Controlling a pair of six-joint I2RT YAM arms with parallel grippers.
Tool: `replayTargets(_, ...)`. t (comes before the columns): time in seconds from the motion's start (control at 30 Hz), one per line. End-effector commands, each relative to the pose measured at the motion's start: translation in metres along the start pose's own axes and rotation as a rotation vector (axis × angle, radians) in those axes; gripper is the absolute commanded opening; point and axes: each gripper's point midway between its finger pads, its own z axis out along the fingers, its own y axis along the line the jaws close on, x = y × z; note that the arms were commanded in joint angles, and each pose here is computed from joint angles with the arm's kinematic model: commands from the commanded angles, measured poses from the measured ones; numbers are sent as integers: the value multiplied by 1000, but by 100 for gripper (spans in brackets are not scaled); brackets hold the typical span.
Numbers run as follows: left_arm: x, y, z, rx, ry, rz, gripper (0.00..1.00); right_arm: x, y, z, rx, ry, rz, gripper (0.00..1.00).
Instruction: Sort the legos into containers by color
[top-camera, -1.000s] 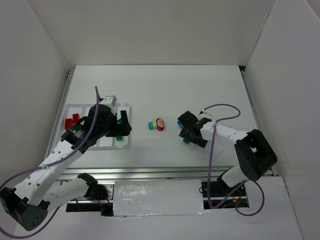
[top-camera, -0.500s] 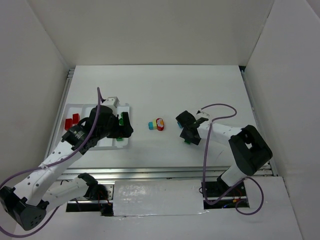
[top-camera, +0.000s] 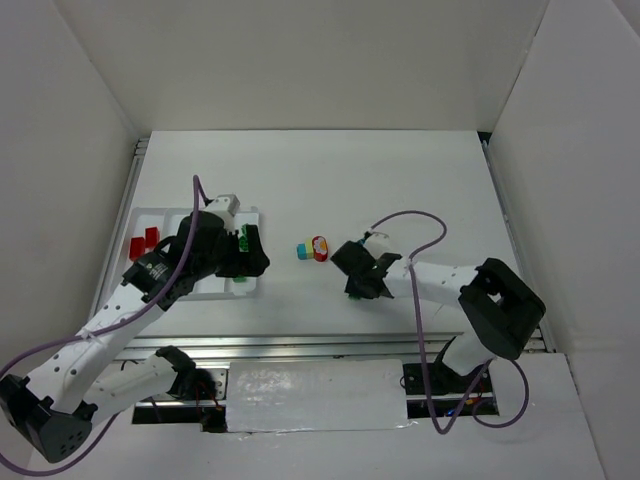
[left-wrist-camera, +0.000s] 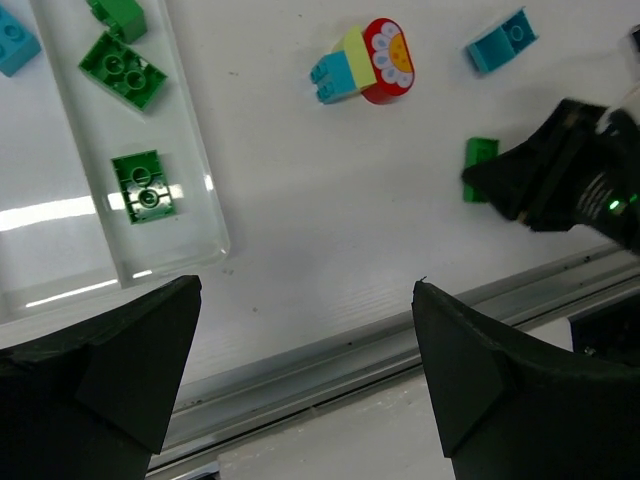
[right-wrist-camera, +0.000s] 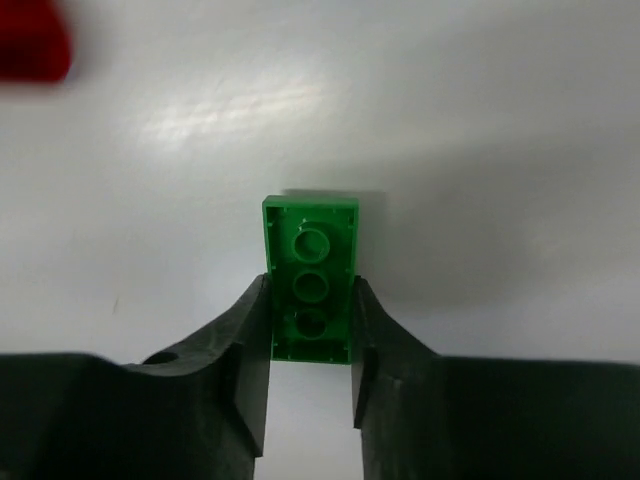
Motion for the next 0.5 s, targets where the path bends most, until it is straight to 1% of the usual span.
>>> replayTargets(0.0,-2,-27,-5,146,-12,-23,99,22,39,-35,-158,-48,-211,0)
replayTargets(0.03,-1,-43,-9,236,2,-31,99,25,49,-45,-207,-78,-270,0)
replayTargets(0.07,3,-51,-9,279,18,-42,99,35,74,-69,-338,-121,-382,0)
replayTargets(0.1,4,-60,-11,325,29,-70,100,46,80,-79,-397,-132,-441,0)
replayTargets(0.13,6,-71,-14,395,45,-82,99,58,97,-99,-502,-166,-520,0)
replayTargets(0.2,4,-85,-19,468,50,-128,100,63,108,-124,-609,-202,-545,0)
replayTargets(0.23,10,-90,-20,503,80,-139,99,59,118,-142,-682,-236,-540,0)
replayTargets(0.27,12,-93,-22,522,94,-166,99,67,122,-153,-732,-242,-560,0)
replayTargets(0.33,16,-96,-22,545,108,-182,98,64,131,-177,-824,-285,-571,0)
replayTargets(0.37,18,-98,-25,561,119,-194,97,68,131,-184,-851,-291,-586,0)
replayTargets(0.47,26,-101,-28,597,146,-209,95,57,141,-210,-923,-357,-578,0)
